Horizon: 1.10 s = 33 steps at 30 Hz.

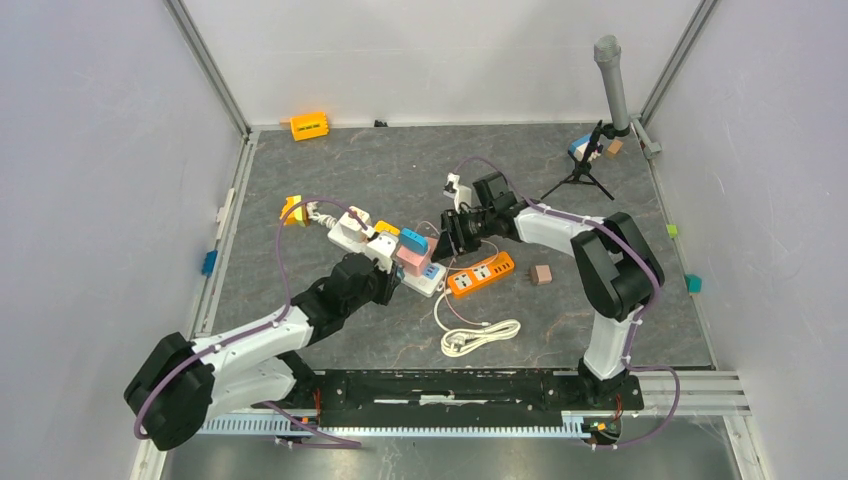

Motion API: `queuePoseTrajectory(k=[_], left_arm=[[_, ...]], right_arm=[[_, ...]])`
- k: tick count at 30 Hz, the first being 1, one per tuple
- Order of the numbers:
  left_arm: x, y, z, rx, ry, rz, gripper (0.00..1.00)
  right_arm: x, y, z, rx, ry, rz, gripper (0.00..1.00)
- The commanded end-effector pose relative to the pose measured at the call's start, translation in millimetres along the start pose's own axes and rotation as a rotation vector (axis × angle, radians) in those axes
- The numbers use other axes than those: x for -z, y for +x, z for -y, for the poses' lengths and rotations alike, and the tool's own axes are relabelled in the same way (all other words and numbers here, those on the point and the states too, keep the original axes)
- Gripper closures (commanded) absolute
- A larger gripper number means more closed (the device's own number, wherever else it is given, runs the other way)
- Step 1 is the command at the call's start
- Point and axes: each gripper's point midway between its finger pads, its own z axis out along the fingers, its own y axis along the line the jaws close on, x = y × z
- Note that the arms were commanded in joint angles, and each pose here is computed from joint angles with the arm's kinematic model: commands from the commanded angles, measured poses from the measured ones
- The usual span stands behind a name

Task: Insert the plug
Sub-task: Insert the plug into the socket.

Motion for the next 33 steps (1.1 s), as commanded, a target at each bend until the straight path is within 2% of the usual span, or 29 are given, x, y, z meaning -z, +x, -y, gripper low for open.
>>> queuePoseTrajectory(k=[1,5,10,21,33], left_arm=[[-4.7,-15.8,-0.9,-0.011,-0.017,0.062,0.98],[-5.3,-14.5,-0.8,-0.014,-0.023,0.06,0.98],[-5.9,-12.3,-0.5,-0.017,-0.023,0.063,0.98],[-5.7,-8.8,0.9,-0.025,-0.023,0.069,0.98],[-5.4,-6.6,2.1,-0.028,-0.019,0.068,0.98]], right_arm=[[21.5,-18.5,-14.2,0.06,-0.019,0.078,0.45],[25.3,-24.5,-21.1,0.062,-0.045,0.106,0.39],[23.5,-31.3,-26.6,0.048,-0.078,0.119,0.38],[11.0,-35.6,-23.9,0.014,-0.089,0.105,0.49],[16.8,-50.8,-27.8,0.016,-0.071,0.168,0.48]])
